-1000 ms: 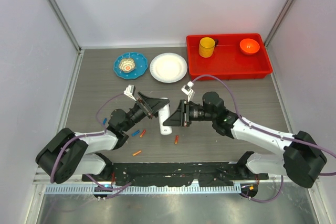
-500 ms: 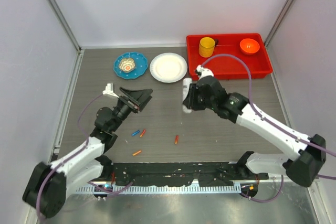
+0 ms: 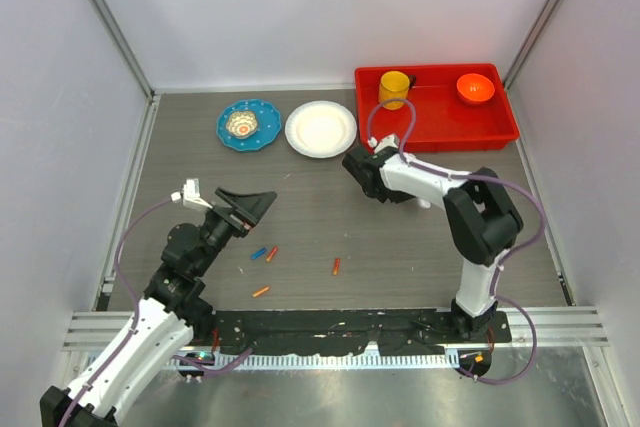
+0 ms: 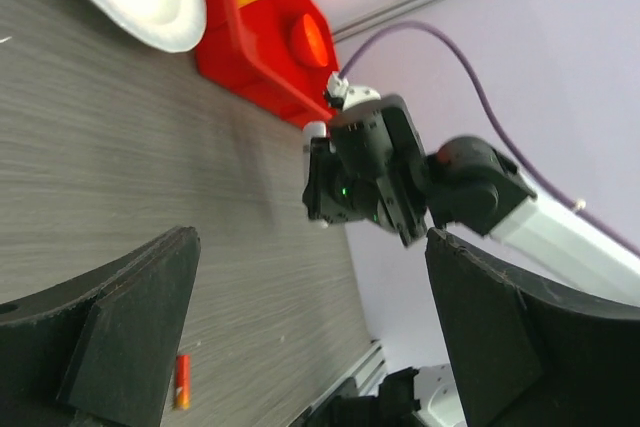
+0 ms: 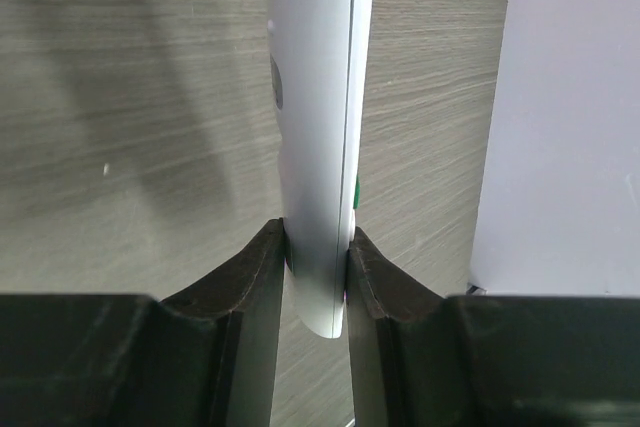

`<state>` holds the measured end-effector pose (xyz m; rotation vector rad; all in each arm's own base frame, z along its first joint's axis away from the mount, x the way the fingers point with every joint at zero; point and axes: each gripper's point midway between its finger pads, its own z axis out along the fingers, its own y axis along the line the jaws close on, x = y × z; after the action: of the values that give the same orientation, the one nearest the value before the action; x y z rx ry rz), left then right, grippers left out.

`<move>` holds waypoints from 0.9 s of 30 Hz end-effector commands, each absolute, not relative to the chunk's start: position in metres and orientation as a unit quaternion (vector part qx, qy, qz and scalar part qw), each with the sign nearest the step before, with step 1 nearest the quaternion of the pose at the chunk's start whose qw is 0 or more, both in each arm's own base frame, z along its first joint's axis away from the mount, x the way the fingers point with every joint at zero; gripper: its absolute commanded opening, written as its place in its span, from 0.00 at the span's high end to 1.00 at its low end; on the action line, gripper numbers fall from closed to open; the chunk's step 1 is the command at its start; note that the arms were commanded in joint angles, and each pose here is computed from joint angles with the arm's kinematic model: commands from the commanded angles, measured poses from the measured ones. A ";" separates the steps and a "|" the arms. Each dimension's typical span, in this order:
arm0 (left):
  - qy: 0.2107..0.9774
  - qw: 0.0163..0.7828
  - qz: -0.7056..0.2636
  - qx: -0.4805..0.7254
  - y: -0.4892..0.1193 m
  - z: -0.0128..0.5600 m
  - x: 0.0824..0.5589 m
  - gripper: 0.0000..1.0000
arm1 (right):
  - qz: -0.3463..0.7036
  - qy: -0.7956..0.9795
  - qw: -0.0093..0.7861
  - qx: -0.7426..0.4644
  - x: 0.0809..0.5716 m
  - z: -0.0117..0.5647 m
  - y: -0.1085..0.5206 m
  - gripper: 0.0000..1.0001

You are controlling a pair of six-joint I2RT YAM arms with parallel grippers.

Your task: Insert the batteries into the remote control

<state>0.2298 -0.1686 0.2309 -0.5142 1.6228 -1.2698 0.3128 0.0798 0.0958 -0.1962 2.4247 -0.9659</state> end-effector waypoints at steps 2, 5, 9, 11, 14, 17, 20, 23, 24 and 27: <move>0.693 0.495 -0.489 -0.188 -0.166 0.222 0.224 0.02 | -0.378 0.888 0.251 -0.069 0.345 0.088 0.083 0.99; 0.695 0.496 -0.487 -0.185 -0.166 0.222 0.222 0.02 | -0.369 0.897 0.228 -0.085 0.350 0.071 0.092 0.99; 0.699 0.499 -0.473 -0.196 -0.160 0.216 0.223 0.00 | -0.334 0.914 0.201 -0.112 0.346 0.055 0.102 0.99; 0.698 0.497 -0.477 -0.193 -0.162 0.216 0.222 0.00 | -0.324 0.918 0.193 -0.120 0.343 0.051 0.105 0.99; 0.694 0.497 -0.484 -0.192 -0.164 0.216 0.223 0.00 | -0.321 0.922 0.175 -0.132 0.338 0.044 0.105 0.99; 0.693 0.497 -0.486 -0.193 -0.164 0.215 0.222 0.00 | -0.309 0.927 0.156 -0.142 0.331 0.036 0.106 0.95; 0.695 0.494 -0.486 -0.194 -0.164 0.212 0.221 0.00 | -0.296 0.933 0.141 -0.147 0.324 0.029 0.108 0.86; 0.694 0.492 -0.487 -0.196 -0.164 0.211 0.221 0.00 | -0.291 0.936 0.126 -0.151 0.318 0.021 0.108 0.81; 0.696 0.490 -0.486 -0.197 -0.164 0.208 0.221 0.00 | -0.290 0.937 0.125 -0.152 0.317 0.020 0.108 0.79; 0.699 0.480 -0.496 -0.187 -0.168 0.207 0.216 0.00 | -0.280 0.940 0.119 -0.155 0.312 0.016 0.112 0.73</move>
<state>0.2195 -0.1644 0.2011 -0.4899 1.7255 -1.1763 0.3231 0.1030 0.0295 -0.4285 2.6911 -0.8805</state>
